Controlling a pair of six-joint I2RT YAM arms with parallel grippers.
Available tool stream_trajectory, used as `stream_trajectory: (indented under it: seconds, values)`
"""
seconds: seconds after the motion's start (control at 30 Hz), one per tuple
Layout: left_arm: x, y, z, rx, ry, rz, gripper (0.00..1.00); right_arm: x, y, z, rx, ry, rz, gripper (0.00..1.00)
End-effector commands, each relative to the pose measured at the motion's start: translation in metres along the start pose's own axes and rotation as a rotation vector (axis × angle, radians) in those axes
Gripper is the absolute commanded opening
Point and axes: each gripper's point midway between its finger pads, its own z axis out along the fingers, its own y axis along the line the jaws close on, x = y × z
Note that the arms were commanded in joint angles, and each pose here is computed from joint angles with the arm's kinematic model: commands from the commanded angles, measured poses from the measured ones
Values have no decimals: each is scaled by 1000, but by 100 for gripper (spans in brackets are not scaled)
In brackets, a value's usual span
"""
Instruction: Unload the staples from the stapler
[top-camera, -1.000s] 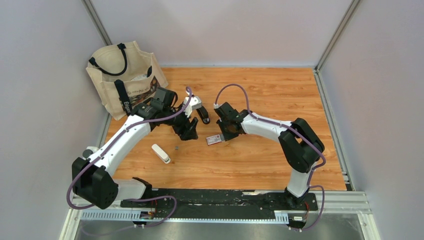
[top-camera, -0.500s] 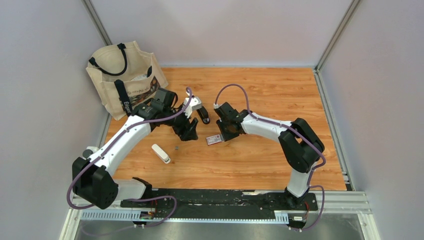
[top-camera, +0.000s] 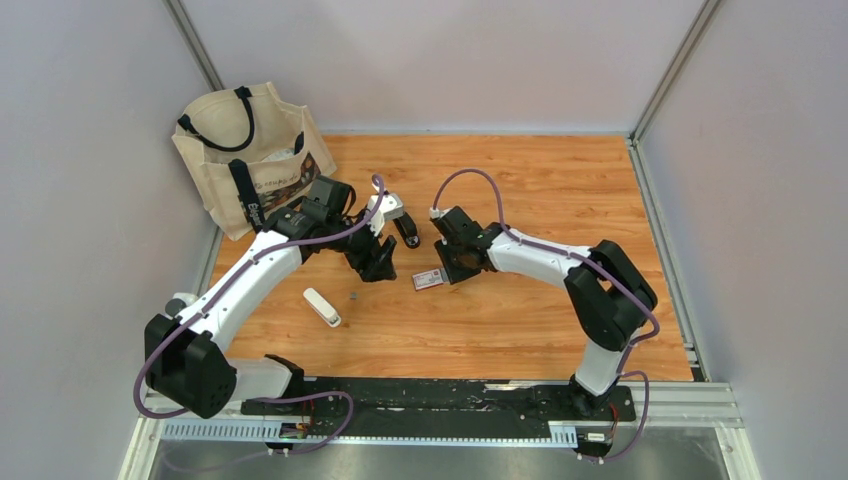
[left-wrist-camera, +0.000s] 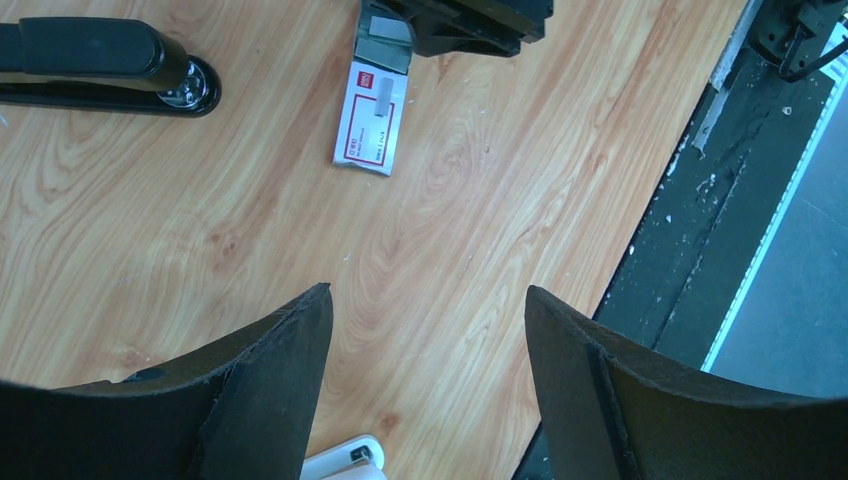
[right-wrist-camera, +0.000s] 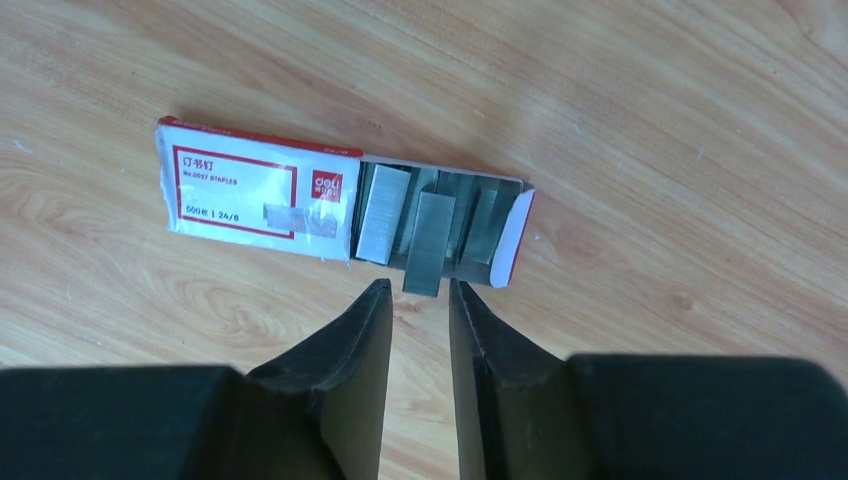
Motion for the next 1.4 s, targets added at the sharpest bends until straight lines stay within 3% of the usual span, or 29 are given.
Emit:
stream_trajectory:
  seconds: [0.0, 0.2, 0.4, 0.57, 1.37]
  values:
    - [-7, -2, -5, 7, -35, 33, 79, -28, 3, -27, -35, -158, 2, 31]
    - [-8, -2, -6, 5, -36, 40, 79, -23, -3, -42, -71, -231, 40, 30]
    - [-8, -2, -5, 5, -34, 35, 79, -14, -8, -27, -76, -150, 68, 10]
    - [-7, 0, -4, 1, -27, 39, 79, -12, 2, -24, -128, -115, 38, 0]
    - [-7, 1, -3, 6, -18, 40, 79, -8, 7, -11, -150, -36, 13, 0]
